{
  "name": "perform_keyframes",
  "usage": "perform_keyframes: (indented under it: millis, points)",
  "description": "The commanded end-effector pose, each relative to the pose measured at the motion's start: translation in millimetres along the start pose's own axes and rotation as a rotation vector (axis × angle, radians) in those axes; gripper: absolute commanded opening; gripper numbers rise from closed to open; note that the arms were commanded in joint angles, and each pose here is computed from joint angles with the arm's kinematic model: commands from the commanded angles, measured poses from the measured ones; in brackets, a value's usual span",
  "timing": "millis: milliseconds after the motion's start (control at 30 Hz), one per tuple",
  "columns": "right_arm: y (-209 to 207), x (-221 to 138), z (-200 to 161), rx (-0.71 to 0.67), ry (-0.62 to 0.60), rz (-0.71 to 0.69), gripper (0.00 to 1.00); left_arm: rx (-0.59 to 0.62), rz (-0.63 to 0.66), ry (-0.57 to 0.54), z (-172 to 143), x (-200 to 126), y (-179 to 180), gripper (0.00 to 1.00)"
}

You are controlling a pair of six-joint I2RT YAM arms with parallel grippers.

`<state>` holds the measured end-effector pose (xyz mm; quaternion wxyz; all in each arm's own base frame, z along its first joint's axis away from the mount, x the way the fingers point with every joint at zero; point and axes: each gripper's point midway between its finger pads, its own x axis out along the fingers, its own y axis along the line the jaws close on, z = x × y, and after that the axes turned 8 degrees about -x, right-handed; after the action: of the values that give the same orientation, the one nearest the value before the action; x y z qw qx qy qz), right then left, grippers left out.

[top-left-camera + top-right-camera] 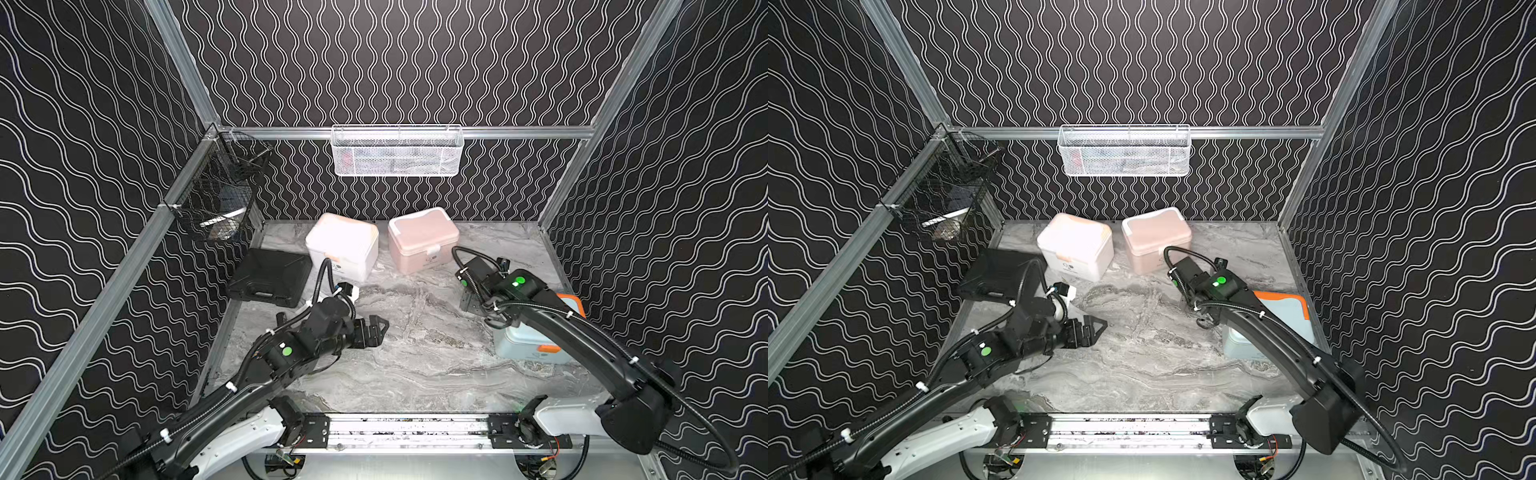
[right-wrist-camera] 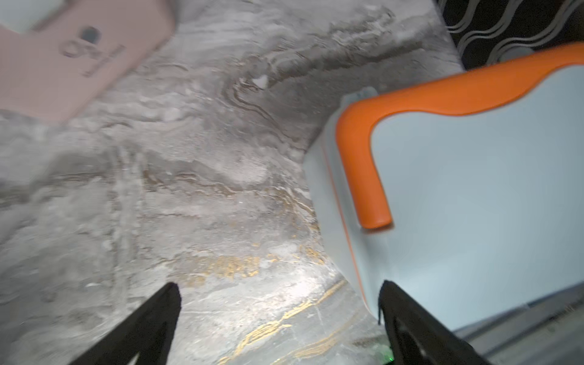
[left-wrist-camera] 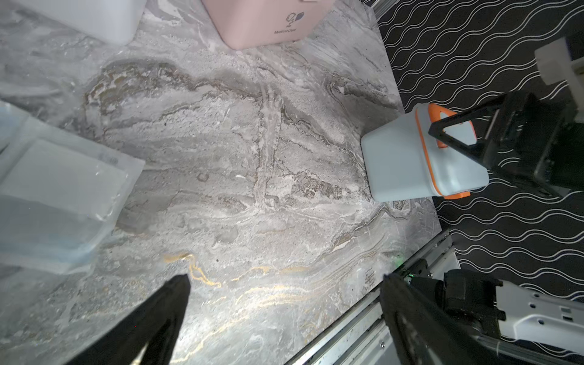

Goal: Open first aid kits and take out gauze
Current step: Move the first aid kit to the center of the board.

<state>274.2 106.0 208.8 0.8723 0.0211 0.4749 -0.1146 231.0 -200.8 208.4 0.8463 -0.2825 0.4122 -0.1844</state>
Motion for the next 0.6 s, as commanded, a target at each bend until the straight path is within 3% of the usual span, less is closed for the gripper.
perform_keyframes:
  millis: [0, 167, 267, 567]
  points:
    - [41, -15, 43, -0.034, -0.104, 0.235, 1.0, 0.082, -0.049, -0.043, 26, 8, -30, 0.99]
    - [64, -18, 106, 0.02, -0.183, 0.419, 1.0, 0.124, -0.032, -0.064, 68, 36, -60, 0.99]
    - [63, -2, 147, 0.107, -0.209, 0.483, 1.0, 0.122, -0.02, -0.075, 98, 58, -69, 0.99]
    - [57, 67, 220, 0.225, -0.264, 0.65, 1.0, 0.049, -0.008, -0.092, 166, 129, -53, 0.99]
